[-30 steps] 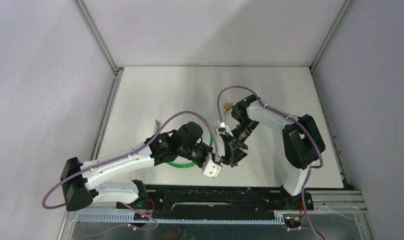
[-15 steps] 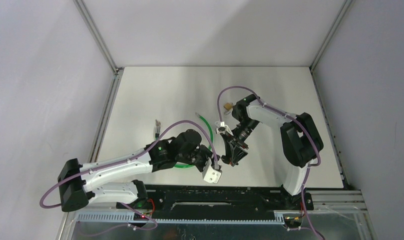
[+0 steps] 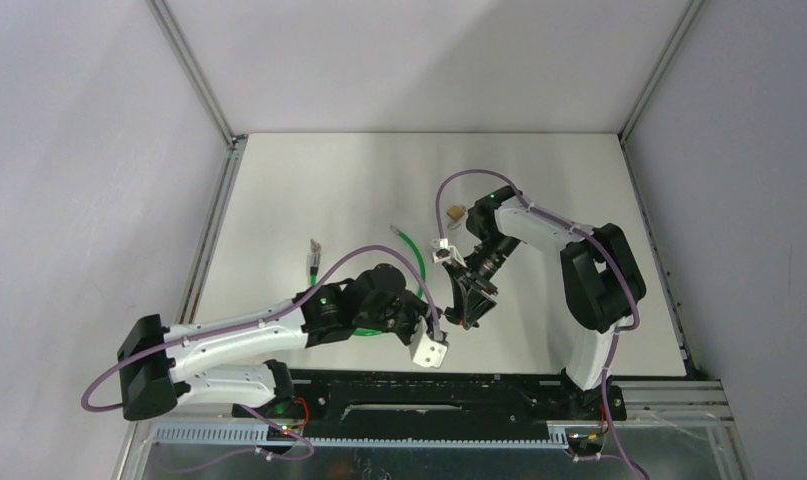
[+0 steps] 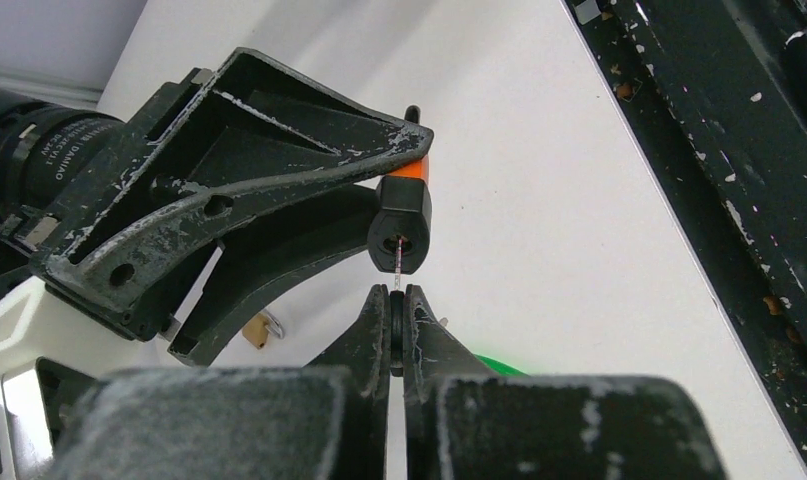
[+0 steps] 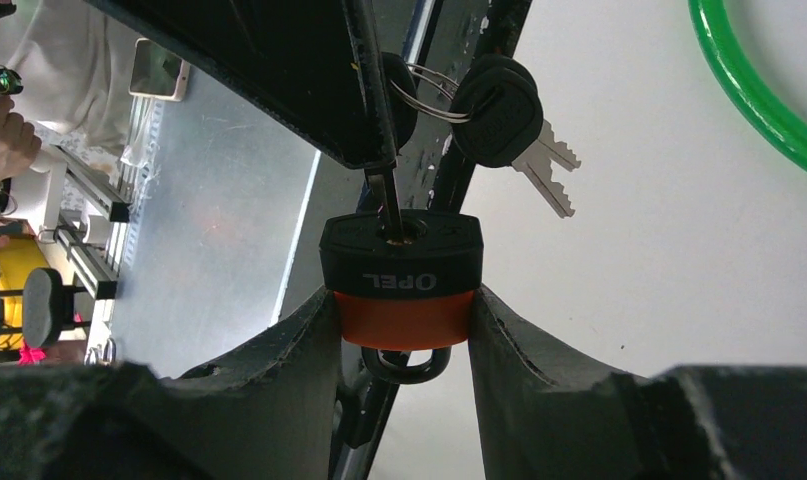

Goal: Unlock with the key

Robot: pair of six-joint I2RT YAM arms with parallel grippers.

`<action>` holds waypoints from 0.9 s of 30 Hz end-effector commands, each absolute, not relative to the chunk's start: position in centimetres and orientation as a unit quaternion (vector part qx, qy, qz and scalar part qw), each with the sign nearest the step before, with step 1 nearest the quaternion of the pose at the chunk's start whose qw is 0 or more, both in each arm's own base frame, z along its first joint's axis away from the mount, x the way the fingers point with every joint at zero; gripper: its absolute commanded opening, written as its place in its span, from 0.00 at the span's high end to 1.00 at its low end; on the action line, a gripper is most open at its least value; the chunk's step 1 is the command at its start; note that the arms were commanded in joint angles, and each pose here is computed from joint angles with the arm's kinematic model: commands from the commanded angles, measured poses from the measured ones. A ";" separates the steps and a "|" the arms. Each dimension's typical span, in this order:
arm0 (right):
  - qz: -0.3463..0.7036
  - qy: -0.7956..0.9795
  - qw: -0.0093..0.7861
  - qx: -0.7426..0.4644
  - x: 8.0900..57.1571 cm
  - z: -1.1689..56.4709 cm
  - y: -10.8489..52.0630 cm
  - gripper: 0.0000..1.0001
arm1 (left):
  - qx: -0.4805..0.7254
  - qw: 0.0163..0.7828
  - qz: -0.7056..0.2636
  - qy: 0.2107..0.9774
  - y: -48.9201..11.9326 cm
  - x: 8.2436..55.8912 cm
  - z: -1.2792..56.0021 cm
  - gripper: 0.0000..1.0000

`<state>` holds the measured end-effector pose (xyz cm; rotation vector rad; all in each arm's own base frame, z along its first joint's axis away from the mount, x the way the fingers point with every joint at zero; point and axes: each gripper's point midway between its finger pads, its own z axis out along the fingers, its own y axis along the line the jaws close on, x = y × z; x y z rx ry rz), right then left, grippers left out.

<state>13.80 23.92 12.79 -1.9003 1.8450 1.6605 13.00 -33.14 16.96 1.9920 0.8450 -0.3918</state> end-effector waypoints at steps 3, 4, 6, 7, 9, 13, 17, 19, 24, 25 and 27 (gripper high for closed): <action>0.575 0.580 0.054 -0.574 14.0 16.3 26.5 1.00 | 0.789 0.464 -0.180 0.361 -34.1 12.9 17.2 1.00; 0.572 0.580 0.055 -0.577 14.0 16.2 26.4 1.00 | 0.787 0.465 -0.185 0.362 -34.1 12.8 17.3 1.00; 0.565 0.579 0.060 -0.585 13.9 16.1 26.3 1.00 | 0.782 0.465 -0.197 0.365 -34.1 12.8 17.6 1.00; 0.561 0.580 0.061 -0.588 13.8 15.9 26.2 1.00 | 0.780 0.465 -0.204 0.367 -34.0 12.9 17.9 1.00; 0.554 0.578 0.063 -0.595 13.6 15.7 26.0 1.00 | 0.776 0.463 -0.221 0.367 -33.8 12.9 18.2 1.00; 0.547 0.570 0.070 -0.609 13.3 15.8 26.1 1.00 | 0.780 0.453 -0.238 0.361 -33.7 12.4 18.0 1.00; 0.543 0.563 0.072 -0.619 13.0 15.9 26.3 1.00 | 0.786 0.441 -0.249 0.353 -33.7 12.0 17.5 1.00; 0.540 0.560 0.069 -0.624 12.8 15.9 26.3 1.00 | 0.789 0.441 -0.246 0.351 -33.8 12.0 17.5 1.00; 0.540 0.551 0.064 -0.632 12.3 15.8 26.4 1.00 | 0.796 0.438 -0.237 0.343 -33.7 12.3 17.2 1.00; 0.540 0.550 0.062 -0.634 12.1 15.7 26.4 1.00 | 0.799 0.436 -0.236 0.340 -33.7 12.2 17.1 1.00; 0.539 0.547 0.058 -0.638 12.0 15.6 26.5 1.00 | 0.803 0.432 -0.236 0.335 -33.6 12.1 16.8 1.00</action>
